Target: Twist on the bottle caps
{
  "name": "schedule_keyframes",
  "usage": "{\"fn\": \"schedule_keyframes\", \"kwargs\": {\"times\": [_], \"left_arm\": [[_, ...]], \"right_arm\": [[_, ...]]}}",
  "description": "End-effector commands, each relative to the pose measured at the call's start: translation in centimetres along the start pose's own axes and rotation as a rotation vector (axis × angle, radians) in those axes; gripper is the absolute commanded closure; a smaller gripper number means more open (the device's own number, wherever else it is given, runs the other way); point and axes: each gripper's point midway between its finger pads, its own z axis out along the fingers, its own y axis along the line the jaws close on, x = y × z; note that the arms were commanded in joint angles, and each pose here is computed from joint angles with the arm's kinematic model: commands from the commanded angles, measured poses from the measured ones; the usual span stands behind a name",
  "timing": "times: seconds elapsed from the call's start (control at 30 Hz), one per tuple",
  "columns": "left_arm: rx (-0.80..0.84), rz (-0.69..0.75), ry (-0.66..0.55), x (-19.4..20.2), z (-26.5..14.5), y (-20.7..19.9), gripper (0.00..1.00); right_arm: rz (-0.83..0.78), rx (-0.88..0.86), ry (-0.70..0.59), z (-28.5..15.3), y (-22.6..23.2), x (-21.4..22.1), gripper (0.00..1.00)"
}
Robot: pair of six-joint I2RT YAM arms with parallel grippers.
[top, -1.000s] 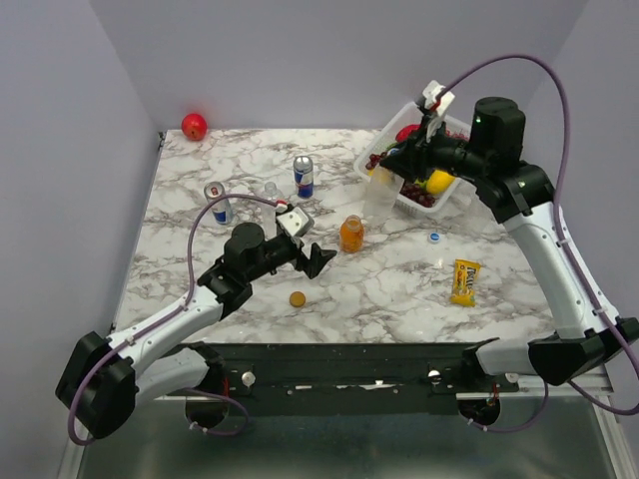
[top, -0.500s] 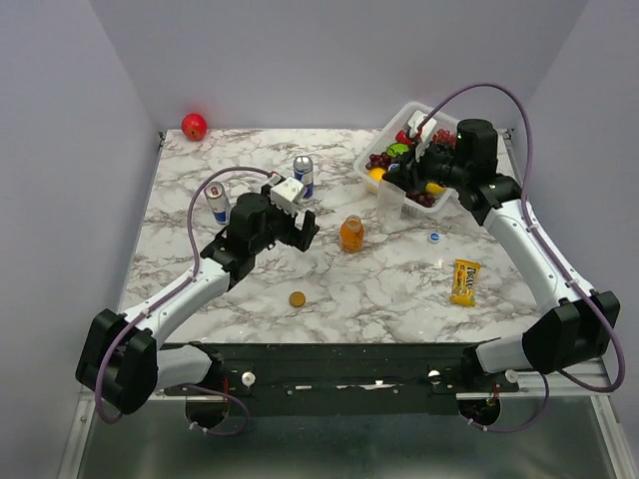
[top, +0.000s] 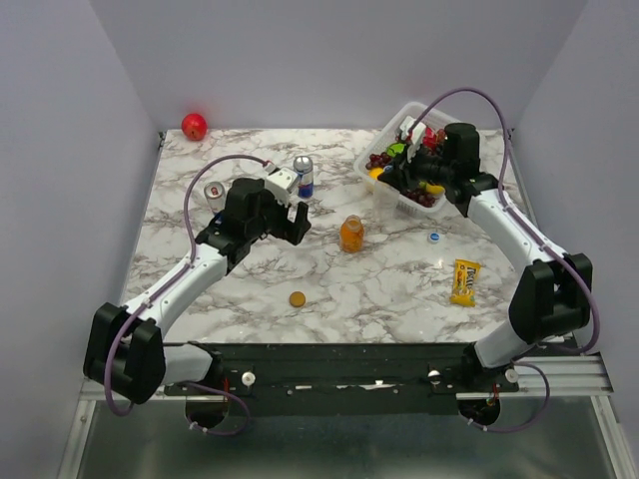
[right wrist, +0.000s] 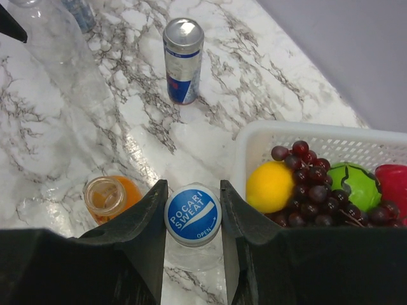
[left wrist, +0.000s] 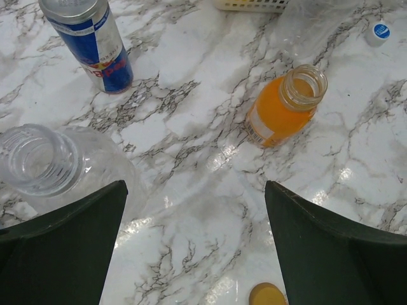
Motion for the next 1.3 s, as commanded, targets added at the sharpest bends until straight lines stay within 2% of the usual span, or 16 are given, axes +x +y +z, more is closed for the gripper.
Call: {"fn": "schedule_keyframes", "kwargs": {"times": [0.0, 0.23, 0.47, 0.67, 0.83, 1.27], "left_arm": [[0.074, 0.047, 0.007, -1.0, 0.3, -1.0, 0.01], [0.081, 0.085, -0.006, -2.5, 0.9, -0.8, 0.01], [0.126, 0.145, -0.009, -3.5, 1.3, -1.2, 0.02], [0.164, 0.137, -0.013, -3.7, 1.7, -1.8, 0.02], [0.186, 0.135, -0.027, -4.1, 1.6, -2.3, 0.01], [0.227, 0.135, -0.048, -4.9, 1.8, -2.9, 0.01]], "right_arm": [[-0.031, -0.011, -0.048, 0.7, -1.0, -0.2, 0.95], [-0.022, -0.048, -0.067, 1.4, -0.3, 0.9, 0.91], [-0.016, -0.042, -0.058, 1.9, -0.4, 2.1, 0.82], [-0.005, -0.038, -0.042, 2.3, -0.7, 2.6, 0.69], [0.010, -0.033, -0.015, 2.4, -1.0, 3.1, 0.53], [-0.003, -0.010, -0.016, 2.5, -1.8, 2.5, 0.41]]}}
